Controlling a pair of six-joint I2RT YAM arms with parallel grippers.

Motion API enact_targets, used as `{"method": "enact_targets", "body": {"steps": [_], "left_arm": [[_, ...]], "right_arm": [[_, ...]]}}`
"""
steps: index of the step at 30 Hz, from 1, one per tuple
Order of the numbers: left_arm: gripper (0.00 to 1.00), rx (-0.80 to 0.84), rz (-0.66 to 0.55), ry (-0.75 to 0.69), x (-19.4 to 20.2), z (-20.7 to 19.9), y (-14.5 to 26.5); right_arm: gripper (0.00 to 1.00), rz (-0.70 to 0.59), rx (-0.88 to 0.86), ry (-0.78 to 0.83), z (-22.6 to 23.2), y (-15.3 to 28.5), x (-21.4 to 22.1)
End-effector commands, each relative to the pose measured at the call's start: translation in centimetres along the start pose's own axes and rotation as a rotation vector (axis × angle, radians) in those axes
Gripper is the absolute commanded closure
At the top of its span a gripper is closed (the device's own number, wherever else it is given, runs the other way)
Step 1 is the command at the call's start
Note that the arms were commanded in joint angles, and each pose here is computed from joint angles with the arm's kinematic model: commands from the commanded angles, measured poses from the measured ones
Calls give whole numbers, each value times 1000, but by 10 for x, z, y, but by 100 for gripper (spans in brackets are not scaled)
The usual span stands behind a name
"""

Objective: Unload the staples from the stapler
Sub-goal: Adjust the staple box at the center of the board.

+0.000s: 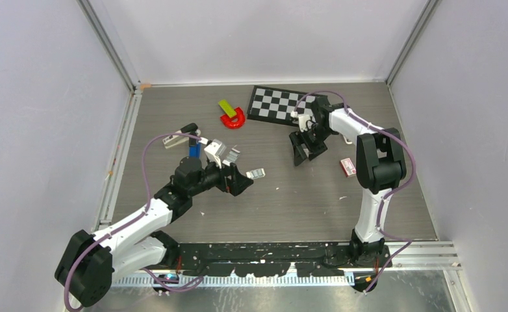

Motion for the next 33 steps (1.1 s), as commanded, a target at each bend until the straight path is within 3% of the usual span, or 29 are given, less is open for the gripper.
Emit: {"method": "enact_targets", "body": {"steps": [1, 5, 11, 14, 17, 21, 27, 33], "left_arm": [[5, -6, -20, -4, -3, 1, 2], [5, -4, -25, -8, -3, 0, 2], [5, 31, -33, -11, -3, -2, 2], [5, 74, -120, -24, -5, -7, 8], [1, 70, -198, -47, -9, -9, 16], [0, 41, -252, -60, -10, -9, 23], [0, 51, -239, -46, -5, -10, 25], [0, 39, -234, -35, -2, -10, 28]], "right_arm": [[23, -3, -28, 164, 5, 38, -3], [20, -81, -88, 274, 7, 80, 6], [11, -193, -188, 517, 24, 105, 33], [1, -296, -214, 654, 32, 111, 46], [0, -355, -203, 787, 36, 115, 55], [0, -311, -212, 911, 33, 113, 61], [1, -112, -216, 1210, 13, 99, 63], [0, -60, -191, 1191, -12, 86, 39]]}}
Point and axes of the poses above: each gripper's point midway between its finger pads, its own y axis back along the fingers, its own z axis along the line the jaws close on, x = y × z, the point moved 10 cm from there along y, back along the fingers, and after that the axes turned 10 degrees about -y, right-handed, at the moved point
